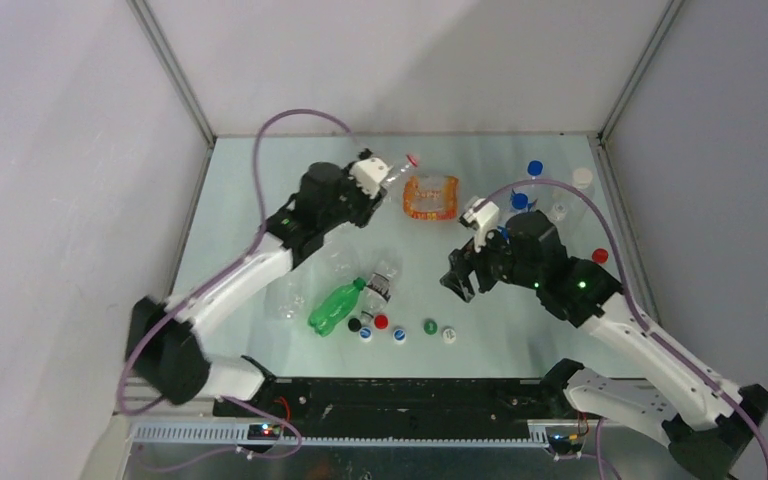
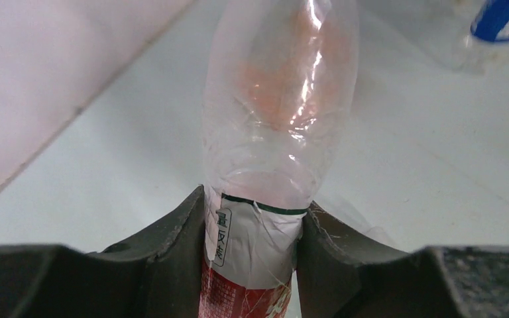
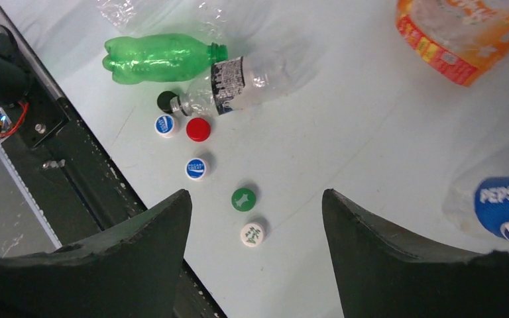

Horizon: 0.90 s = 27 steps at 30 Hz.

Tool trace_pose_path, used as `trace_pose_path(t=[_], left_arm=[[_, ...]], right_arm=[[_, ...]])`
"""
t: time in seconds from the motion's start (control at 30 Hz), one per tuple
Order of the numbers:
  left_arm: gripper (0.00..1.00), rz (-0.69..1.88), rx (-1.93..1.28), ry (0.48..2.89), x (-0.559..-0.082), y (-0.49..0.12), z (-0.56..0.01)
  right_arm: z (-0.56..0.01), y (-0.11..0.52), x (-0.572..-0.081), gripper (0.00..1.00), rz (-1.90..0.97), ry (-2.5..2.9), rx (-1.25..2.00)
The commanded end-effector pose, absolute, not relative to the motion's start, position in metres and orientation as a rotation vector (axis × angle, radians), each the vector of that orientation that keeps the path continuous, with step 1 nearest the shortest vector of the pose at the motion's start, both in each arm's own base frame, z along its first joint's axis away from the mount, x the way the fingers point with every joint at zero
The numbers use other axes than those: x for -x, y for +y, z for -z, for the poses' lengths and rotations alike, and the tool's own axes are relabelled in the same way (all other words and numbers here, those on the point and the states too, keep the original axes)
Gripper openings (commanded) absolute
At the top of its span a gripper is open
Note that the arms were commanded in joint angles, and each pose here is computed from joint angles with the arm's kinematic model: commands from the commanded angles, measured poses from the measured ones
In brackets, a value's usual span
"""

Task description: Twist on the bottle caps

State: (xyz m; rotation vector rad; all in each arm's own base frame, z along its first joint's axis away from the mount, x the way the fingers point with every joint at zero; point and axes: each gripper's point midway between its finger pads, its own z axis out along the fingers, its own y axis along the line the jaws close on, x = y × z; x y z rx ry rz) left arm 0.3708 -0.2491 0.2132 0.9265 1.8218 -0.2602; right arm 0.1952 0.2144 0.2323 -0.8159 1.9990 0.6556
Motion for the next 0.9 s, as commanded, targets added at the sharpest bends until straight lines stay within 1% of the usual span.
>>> trace_pose_path(t=[0.0,0.03,0.07,0.1,0.13,0.17,0.2,0.23,0.27,0.3,0.33,0.37,0.4,0.43,0.47,0.5,0.53,0.6,0.67,0.7,0.77,0.87], left_arm=[[0.48,0.255,-0.597,1.604,-0.36,-0.216,-0.3],[0.48,0.247,-0.544,1.565,-0.351,-0.205,-0.317],[0.48,0.254,-0.514,1.561,-0.345,-0.199,-0.316],[0.48,0.252,-0.475,1.52,-0.335,-0.189,-0.332],[0.48,0.255,-0.461,1.522,-0.329,-0.184,-0.328],[0.47,0.254,-0.431,1.484,-0.319,-0.174,-0.341],[0.47,0.249,-0.427,1.497,-0.315,-0.17,-0.334],[0.46,0.252,-0.413,1.466,-0.305,-0.163,-0.343],[0.46,0.24,-0.407,1.481,-0.301,-0.158,-0.337],[0.46,0.244,-0.392,1.452,-0.292,-0.151,-0.345],[0.47,0.234,-0.387,1.465,-0.288,-0.146,-0.339],[0.48,0.237,-0.372,1.442,-0.279,-0.139,-0.345],[0.51,0.228,-0.372,1.46,-0.276,-0.136,-0.337],[0.53,0.227,-0.362,1.446,-0.268,-0.13,-0.341],[0.54,0.217,-0.365,1.474,-0.265,-0.126,-0.331],[0.54,0.217,-0.362,1.478,-0.258,-0.121,-0.33],[0.53,0.212,-0.356,1.49,-0.256,-0.118,-0.326],[0.51,0.225,-0.347,1.495,-0.245,-0.112,-0.324],[0.49,0.24,-0.362,1.503,-0.236,-0.11,-0.322],[0.48,0.246,-0.373,1.514,-0.233,-0.11,-0.318],[0.48,0.264,-0.37,1.509,-0.227,-0.109,-0.319],[0.46,0.271,-0.363,1.5,-0.22,-0.105,-0.321]], right_arm=[[-0.246,0.248,-0.193,0.75,-0.788,1.928,0.903],[-0.244,0.253,-0.191,0.77,-0.8,1.931,0.92],[-0.235,0.258,-0.193,0.79,-0.797,1.962,0.933],[-0.232,0.264,-0.19,0.8,-0.804,1.965,0.957],[-0.222,0.269,-0.193,0.82,-0.79,1.991,0.971],[-0.218,0.275,-0.189,0.82,-0.788,1.991,1.004],[-0.208,0.28,-0.191,0.82,-0.768,2.008,1.021],[-0.204,0.286,-0.188,0.82,-0.772,2.01,1.048],[-0.196,0.292,-0.189,0.82,-0.775,2.026,1.064],[-0.192,0.296,-0.188,0.81,-0.781,2.033,1.074],[-0.185,0.301,-0.189,0.82,-0.784,2.048,1.085],[-0.181,0.304,-0.189,0.82,-0.781,2.056,1.099],[-0.171,0.309,-0.19,0.92,-0.759,2.08,1.124],[-0.159,0.312,-0.192,0.96,-0.741,2.113,1.146],[-0.157,0.317,-0.192,0.98,-0.731,2.118,1.167],[-0.145,0.32,-0.193,0.99,-0.719,2.153,1.186],[-0.144,0.326,-0.193,0.99,-0.72,2.153,1.197],[-0.13,0.335,-0.193,0.99,-0.685,2.175,1.232],[-0.117,0.344,-0.194,0.96,-0.634,2.192,1.259],[-0.11,0.348,-0.196,0.91,-0.608,2.203,1.266],[-0.098,0.357,-0.193,0.86,-0.582,2.216,1.298],[-0.078,0.361,-0.193,0.81,-0.528,2.249,1.326]])
